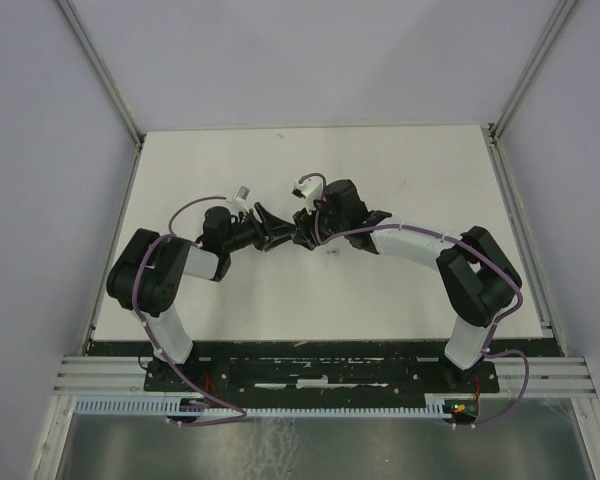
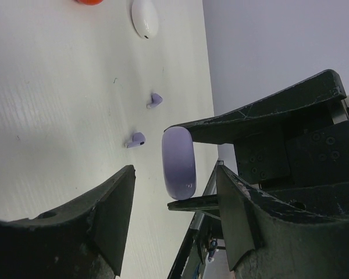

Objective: Insert the wireless bluetooth earbuds into the charging case
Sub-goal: Pick up the charging case at the center of the board.

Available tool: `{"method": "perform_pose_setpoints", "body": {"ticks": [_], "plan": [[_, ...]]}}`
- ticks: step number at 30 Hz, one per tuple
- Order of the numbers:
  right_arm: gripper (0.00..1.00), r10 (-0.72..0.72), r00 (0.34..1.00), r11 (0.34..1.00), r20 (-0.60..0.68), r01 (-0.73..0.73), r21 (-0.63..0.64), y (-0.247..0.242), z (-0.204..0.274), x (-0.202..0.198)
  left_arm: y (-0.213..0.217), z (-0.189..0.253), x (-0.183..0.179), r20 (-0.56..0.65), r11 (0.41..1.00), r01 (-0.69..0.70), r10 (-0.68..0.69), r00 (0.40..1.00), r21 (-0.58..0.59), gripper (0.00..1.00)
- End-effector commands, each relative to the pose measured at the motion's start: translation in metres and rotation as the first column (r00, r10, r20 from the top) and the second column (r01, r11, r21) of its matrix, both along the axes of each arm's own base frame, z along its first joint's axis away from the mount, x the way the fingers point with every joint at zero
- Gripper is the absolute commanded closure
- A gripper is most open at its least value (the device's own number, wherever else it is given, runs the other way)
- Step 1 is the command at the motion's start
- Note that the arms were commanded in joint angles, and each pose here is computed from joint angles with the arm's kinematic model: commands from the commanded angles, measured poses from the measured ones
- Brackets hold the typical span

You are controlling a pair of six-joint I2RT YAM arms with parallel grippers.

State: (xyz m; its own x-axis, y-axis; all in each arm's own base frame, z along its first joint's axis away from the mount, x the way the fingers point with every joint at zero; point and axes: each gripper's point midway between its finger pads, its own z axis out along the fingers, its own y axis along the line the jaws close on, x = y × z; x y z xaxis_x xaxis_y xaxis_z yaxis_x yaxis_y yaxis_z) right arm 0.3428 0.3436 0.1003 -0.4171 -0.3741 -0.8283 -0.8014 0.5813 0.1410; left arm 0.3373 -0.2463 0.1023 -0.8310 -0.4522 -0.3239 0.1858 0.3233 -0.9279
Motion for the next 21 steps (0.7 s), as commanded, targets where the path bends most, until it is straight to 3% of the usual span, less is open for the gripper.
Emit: {"method": "perform_pose_setpoints", "body": {"ticks": [1,8,21], "plan": [[0.79,0.009,0.999,0.998,0.051,-0.013,0.067,0.0046,0.0281,0.0029,-0.0038,0.0122,0.0039,0.032,0.999,0.002,0.000,0.999,-0.040,0.36],[0.79,0.014,0.999,0.998,0.047,-0.017,0.064,0.0044,0.0263,0.0018,-0.0013,0.0155,0.0085,0.036,0.998,-0.022,0.024,0.999,-0.053,0.39],[0.79,0.013,0.999,0.998,0.048,-0.016,0.066,0.0039,0.0267,0.0018,-0.0018,0.0168,0.0084,0.038,0.997,-0.019,0.022,0.999,-0.076,0.56]]}}
